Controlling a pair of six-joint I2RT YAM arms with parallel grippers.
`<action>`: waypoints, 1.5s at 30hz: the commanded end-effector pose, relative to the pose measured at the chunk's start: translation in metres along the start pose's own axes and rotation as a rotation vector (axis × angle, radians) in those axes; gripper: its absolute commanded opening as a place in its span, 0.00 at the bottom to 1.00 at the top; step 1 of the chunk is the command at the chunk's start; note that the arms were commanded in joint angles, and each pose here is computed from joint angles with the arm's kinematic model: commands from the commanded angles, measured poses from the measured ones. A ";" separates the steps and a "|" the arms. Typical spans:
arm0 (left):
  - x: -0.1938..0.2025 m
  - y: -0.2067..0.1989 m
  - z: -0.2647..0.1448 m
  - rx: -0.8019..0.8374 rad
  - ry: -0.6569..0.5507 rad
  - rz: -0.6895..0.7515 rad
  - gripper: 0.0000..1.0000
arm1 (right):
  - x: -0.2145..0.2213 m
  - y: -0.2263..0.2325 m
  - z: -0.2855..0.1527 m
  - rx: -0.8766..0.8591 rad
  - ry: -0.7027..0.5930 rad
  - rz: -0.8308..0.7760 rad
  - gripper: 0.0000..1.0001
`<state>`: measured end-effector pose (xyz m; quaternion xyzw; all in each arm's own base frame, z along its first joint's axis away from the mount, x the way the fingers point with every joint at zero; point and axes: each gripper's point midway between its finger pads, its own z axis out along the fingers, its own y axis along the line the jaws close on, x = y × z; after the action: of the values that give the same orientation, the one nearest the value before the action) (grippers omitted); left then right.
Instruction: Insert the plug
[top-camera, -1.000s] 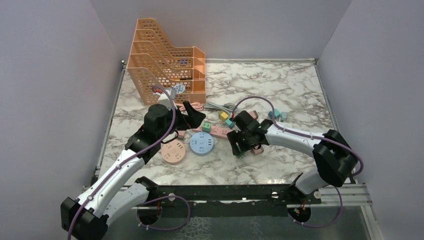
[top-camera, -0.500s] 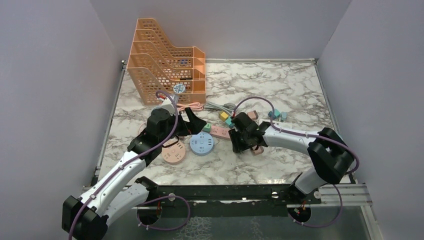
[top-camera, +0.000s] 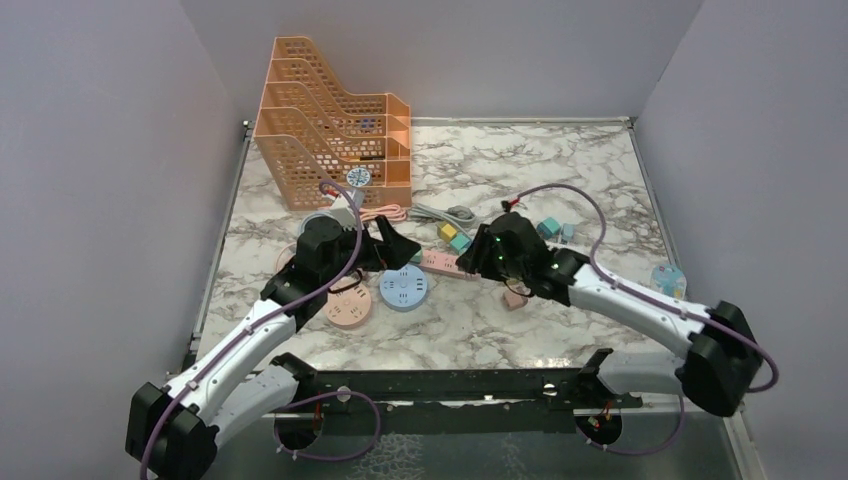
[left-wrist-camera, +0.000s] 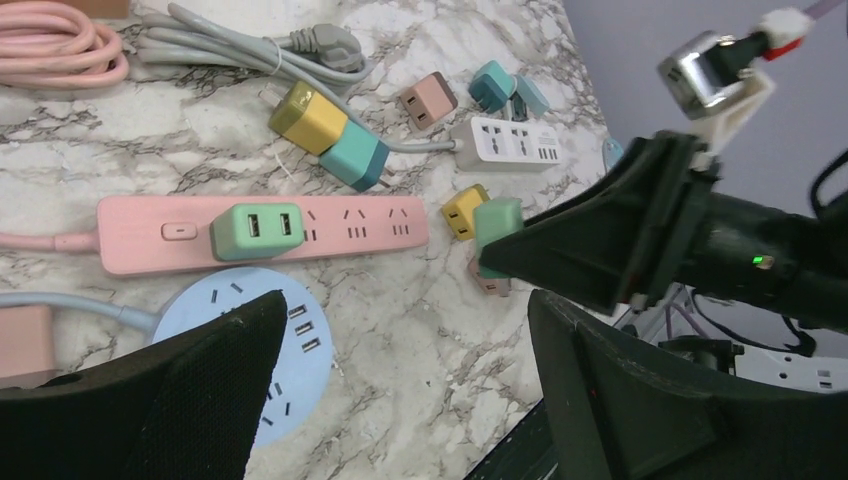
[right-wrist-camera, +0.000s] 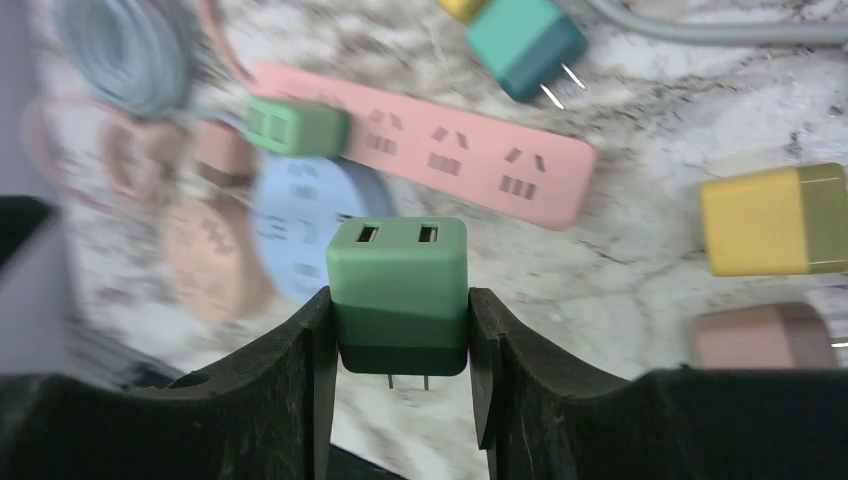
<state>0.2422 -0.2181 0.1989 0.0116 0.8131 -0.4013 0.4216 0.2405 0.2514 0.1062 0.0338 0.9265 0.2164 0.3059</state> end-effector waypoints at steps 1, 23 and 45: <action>-0.014 -0.025 0.004 0.113 -0.050 0.041 0.93 | -0.065 0.044 -0.043 -0.218 -0.276 0.389 0.37; -0.064 -0.072 0.035 0.078 -0.250 0.097 0.76 | -0.125 0.136 -0.074 -0.429 -0.181 0.749 0.37; -0.068 -0.079 0.049 0.028 -0.294 0.148 0.17 | -0.097 0.123 -0.054 -0.362 -0.106 0.671 0.70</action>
<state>0.2795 -0.2856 0.2586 0.0245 0.7547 -0.3832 0.5320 0.2893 0.3235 0.2624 0.3213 0.7755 0.4720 0.2695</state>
